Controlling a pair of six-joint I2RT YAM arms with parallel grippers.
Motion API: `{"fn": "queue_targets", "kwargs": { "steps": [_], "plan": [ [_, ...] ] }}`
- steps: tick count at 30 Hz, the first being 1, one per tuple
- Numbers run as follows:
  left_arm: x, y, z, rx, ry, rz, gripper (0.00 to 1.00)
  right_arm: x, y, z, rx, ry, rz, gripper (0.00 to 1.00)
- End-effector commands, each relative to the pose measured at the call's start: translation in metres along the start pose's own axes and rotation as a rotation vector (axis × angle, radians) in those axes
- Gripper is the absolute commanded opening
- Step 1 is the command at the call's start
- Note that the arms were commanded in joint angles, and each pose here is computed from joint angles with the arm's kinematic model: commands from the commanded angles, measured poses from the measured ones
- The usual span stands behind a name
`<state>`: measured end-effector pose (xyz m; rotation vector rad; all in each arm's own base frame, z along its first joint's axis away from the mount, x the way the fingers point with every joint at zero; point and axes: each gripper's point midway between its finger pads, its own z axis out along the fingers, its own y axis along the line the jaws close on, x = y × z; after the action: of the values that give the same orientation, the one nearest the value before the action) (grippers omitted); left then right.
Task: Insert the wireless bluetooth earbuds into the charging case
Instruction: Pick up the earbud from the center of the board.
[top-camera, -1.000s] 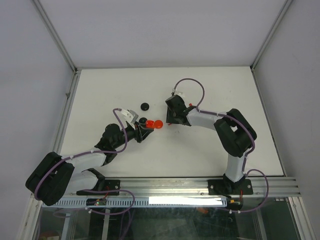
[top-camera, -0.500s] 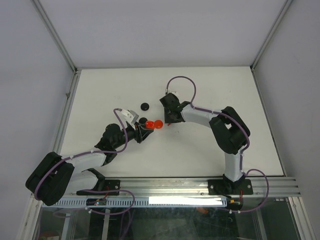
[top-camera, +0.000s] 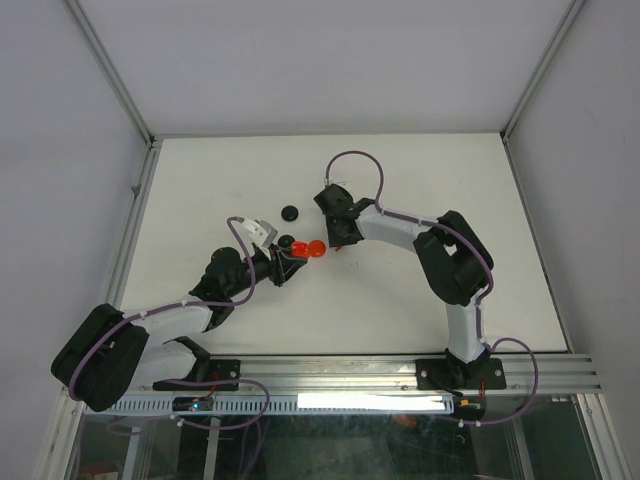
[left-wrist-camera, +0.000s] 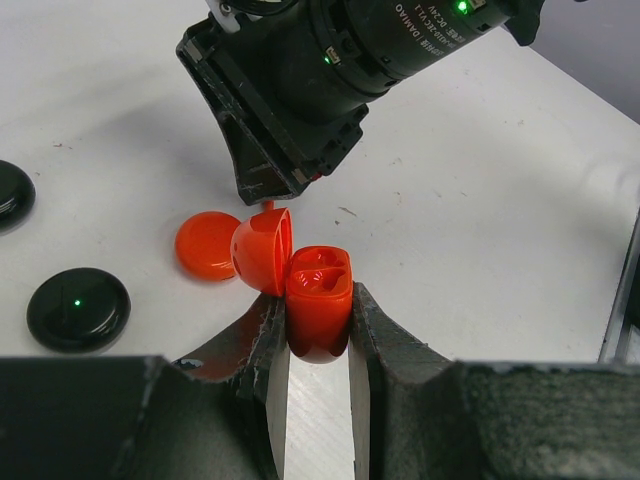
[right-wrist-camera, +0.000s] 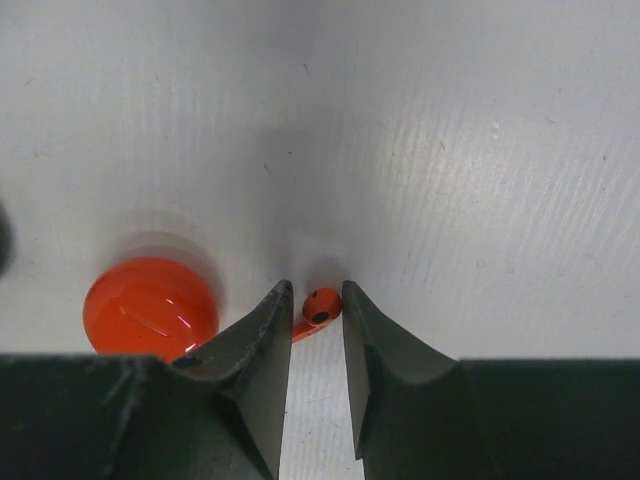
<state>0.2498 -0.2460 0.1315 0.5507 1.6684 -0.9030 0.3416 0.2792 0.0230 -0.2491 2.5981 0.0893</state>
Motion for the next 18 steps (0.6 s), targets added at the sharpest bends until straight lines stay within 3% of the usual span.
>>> {"fn": "queue_targets", "kwargs": {
  "steps": [1, 7, 18],
  "plan": [
    [-0.022, -0.001, 0.002, 0.008, -0.069, 0.039, 0.00, 0.026, -0.014, 0.009, 0.071, 0.101, -0.074, 0.28],
    [-0.022, -0.002, 0.002, 0.013, -0.072, 0.042, 0.00, 0.020, -0.019, 0.004, 0.089, 0.077, -0.107, 0.18],
    [-0.027, -0.011, 0.000, 0.061, -0.103, 0.039, 0.00, -0.020, -0.012, -0.063, 0.057, -0.139, -0.233, 0.15]
  ]
}}
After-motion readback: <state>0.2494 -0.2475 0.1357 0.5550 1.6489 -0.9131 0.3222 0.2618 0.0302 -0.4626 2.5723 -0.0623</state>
